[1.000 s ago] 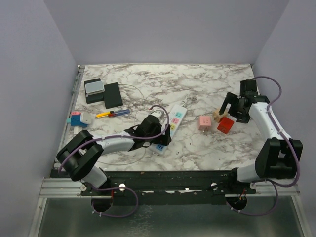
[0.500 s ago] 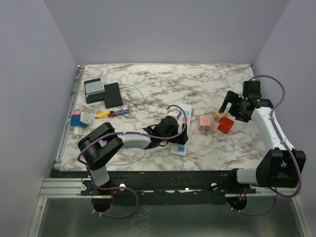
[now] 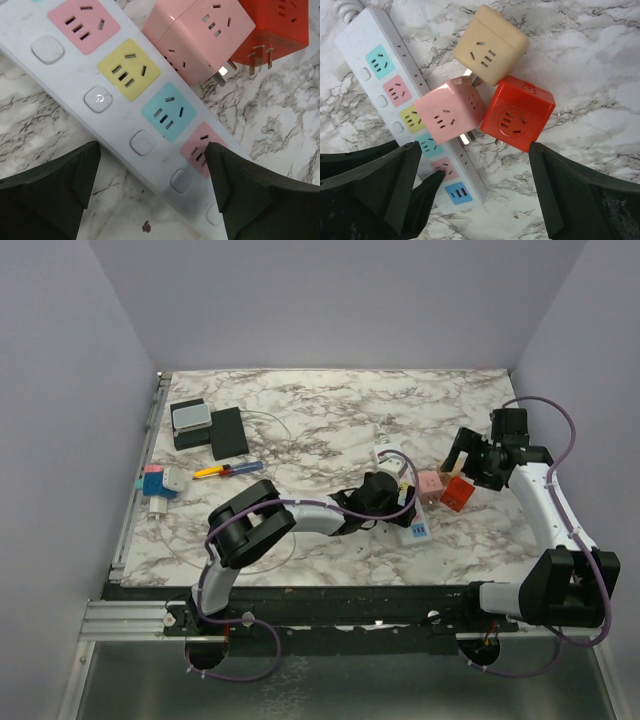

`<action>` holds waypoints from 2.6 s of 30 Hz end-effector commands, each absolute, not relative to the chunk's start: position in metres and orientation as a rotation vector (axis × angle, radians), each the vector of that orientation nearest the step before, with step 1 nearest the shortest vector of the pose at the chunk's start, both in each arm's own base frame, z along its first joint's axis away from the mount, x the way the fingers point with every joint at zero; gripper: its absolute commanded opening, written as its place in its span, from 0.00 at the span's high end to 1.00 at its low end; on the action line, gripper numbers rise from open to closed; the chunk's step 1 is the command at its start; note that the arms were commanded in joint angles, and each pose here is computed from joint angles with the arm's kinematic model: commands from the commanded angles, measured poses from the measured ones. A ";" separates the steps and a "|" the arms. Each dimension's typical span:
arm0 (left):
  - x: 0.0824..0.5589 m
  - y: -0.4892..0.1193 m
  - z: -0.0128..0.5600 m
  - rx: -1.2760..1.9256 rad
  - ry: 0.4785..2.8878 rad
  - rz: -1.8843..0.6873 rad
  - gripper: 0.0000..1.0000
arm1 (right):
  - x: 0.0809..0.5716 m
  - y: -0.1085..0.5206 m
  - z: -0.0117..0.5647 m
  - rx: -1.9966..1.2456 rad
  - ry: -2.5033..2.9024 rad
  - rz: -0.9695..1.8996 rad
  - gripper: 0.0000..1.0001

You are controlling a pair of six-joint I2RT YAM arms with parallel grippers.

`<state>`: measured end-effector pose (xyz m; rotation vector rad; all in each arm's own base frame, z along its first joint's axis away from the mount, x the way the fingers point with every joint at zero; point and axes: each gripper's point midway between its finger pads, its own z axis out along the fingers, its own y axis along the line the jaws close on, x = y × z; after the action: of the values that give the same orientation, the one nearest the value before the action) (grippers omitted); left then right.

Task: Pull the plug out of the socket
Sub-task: Move the socket to the center of the board.

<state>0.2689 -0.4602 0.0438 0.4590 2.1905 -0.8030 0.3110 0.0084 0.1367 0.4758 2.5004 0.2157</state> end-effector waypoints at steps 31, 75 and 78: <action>0.335 -0.244 0.169 0.386 2.231 -0.322 0.01 | 0.326 0.036 0.166 0.303 2.362 0.431 0.00; 0.342 0.164 0.076 -1.060 2.067 0.119 0.01 | 0.323 0.059 0.190 0.165 2.270 0.580 0.00; 0.344 0.163 0.070 -1.056 2.088 0.095 0.01 | 0.323 0.059 0.190 0.165 2.268 0.579 0.00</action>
<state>0.3444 0.1697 0.0867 -1.0462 2.0383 0.1625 0.3257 0.0566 0.1864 0.2024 2.2923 0.5633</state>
